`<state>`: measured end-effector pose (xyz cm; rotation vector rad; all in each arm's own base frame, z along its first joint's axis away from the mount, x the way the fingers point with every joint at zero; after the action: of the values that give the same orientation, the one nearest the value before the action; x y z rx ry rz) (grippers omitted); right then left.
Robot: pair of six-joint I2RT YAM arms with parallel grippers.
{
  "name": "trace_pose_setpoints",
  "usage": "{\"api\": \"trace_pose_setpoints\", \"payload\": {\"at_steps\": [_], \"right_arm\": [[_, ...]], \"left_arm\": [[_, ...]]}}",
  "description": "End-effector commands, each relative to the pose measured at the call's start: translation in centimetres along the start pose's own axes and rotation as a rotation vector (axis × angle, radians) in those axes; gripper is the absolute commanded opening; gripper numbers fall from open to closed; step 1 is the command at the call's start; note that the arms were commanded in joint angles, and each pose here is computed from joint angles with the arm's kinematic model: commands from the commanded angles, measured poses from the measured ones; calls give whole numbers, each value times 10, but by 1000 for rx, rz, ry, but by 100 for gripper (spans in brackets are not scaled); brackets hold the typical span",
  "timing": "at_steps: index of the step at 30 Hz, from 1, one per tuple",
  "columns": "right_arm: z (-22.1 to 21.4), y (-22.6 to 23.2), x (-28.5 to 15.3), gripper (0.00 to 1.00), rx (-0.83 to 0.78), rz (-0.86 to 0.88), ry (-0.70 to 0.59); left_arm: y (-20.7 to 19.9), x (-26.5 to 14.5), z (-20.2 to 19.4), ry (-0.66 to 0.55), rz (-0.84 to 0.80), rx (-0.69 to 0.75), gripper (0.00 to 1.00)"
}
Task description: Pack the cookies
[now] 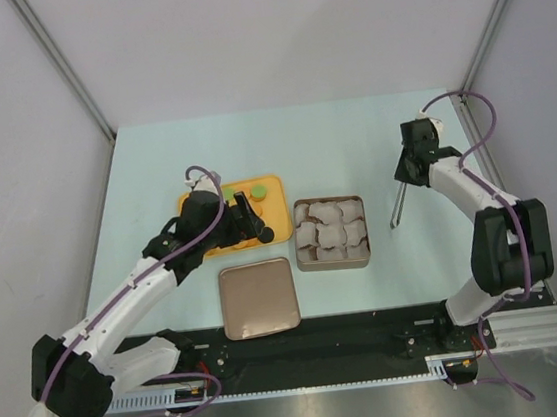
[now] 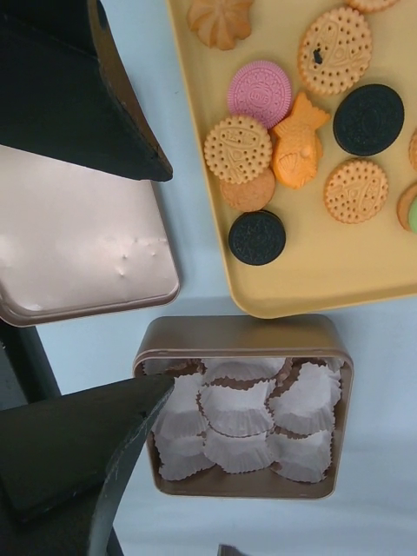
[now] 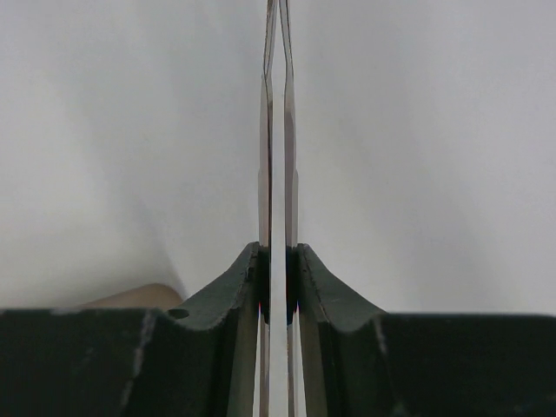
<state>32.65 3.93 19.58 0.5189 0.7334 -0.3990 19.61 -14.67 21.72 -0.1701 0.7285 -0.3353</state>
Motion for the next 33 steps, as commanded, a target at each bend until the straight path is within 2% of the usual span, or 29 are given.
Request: {"api": "trace_pose_setpoints", "payload": {"at_steps": [1,9,17,20,21,27,33], "right_arm": [[15,12,22,0,-15,-32,8],[11,11,75,0,-65,-133,101],[-17,-12,113,8,-75,-197,212],[-22,-15,116,33,-70,-187,225],[-25,-17,115,47,-68,-182,235],[-24,-12,100,81,-40,-143,219],[-37,-11,87,85,-35,-131,222]], "left_arm": [[-10,-16,21,-102,-33,-3,97],[-5,-25,15,-121,-19,4,98],[1,-27,4,-114,-7,8,98],[1,-26,3,-112,-6,8,98],[1,-25,3,-109,-3,10,98],[0,-23,4,-105,-10,9,98],[1,-21,2,-96,-8,6,98]]}}
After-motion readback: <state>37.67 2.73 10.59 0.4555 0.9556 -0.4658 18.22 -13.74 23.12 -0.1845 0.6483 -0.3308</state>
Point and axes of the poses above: each gripper's point midway between its finger pads, its own x axis out along the fingers, its own y axis along the line the jaws close on, z = x × y, the point moved 10 cm from there along -x, back along the fingers, and after that the axes turned 14 degrees about x, right-handed, at the moved point
